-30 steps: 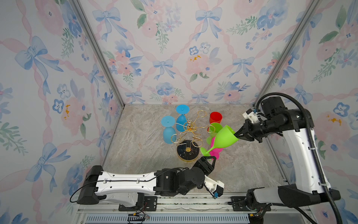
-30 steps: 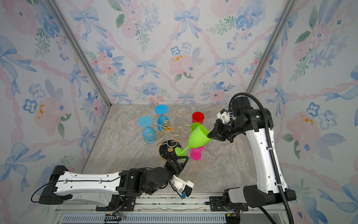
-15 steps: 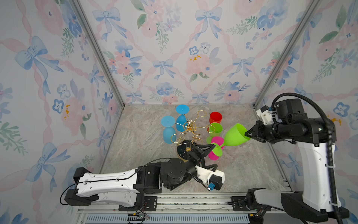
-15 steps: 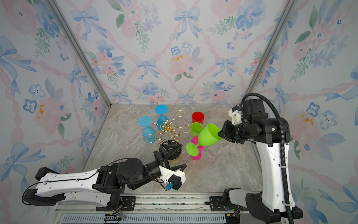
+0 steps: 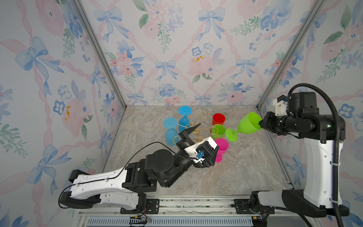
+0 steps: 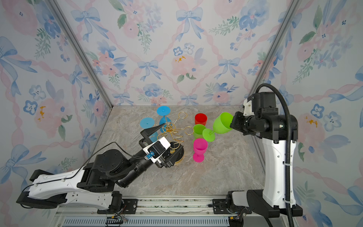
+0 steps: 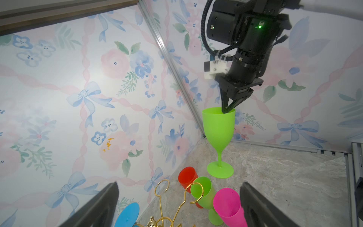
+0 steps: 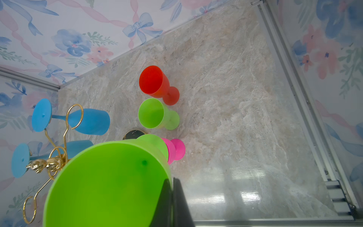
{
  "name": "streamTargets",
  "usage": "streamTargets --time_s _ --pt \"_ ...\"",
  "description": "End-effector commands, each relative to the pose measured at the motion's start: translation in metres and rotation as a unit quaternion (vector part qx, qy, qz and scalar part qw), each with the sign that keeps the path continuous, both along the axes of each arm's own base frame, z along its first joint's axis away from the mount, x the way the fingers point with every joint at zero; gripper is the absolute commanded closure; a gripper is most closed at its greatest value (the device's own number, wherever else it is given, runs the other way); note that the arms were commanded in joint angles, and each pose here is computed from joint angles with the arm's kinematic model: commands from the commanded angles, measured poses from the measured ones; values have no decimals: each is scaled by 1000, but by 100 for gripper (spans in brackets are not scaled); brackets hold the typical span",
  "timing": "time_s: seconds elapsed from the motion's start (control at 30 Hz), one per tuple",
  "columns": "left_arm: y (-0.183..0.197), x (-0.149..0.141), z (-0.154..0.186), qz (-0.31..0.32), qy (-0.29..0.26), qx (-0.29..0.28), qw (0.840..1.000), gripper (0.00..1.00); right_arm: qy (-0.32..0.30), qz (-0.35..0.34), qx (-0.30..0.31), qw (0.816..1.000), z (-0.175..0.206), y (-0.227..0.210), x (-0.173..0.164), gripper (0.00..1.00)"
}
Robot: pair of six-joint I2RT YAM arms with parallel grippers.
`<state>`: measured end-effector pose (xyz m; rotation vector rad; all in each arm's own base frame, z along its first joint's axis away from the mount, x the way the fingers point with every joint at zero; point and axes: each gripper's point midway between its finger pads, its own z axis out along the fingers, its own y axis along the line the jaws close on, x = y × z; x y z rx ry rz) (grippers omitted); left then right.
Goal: Take the wine glass off the wine glass rack
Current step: Place the wine glass at the top-right of the table.
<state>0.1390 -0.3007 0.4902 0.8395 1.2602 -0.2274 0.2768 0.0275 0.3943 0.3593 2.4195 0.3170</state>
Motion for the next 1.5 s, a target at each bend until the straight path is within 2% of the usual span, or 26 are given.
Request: streamTargets --time_s 0.0,0.1,0.27,0.4,0.53,0.63,0.8,0.93,1.17,1.47 --pt "24 19 -10 88 42 -5 995 2 -14 -12 -36 999 0 -19 40 100" --pt "53 28 -2 141 66 -38 987 2 -17 -32 -64 997 -1 -33 66 100" --pt "103 34 15 174 90 -117 974 2 -26 -65 -65 995 -10 -49 116 100" --pt "129 42 14 214 96 -121 964 2 -3 -74 -88 993 -30 -60 146 100" --pt "134 53 6 237 98 -107 961 2 16 -72 -103 992 -52 -65 170 100" --pt "139 71 -2 275 99 -98 951 2 35 -64 -111 991 -71 -65 185 100" --pt "152 113 -8 282 126 -125 943 2 56 -51 -115 990 -99 -60 205 100" --pt "164 143 -19 288 149 -131 937 2 73 -36 -144 986 -121 -52 219 100" --pt "202 172 -34 291 187 -167 923 2 78 -28 -152 985 -145 -41 243 100" --pt "244 200 -75 292 256 -204 899 2 93 -12 -169 981 -175 -24 258 100"
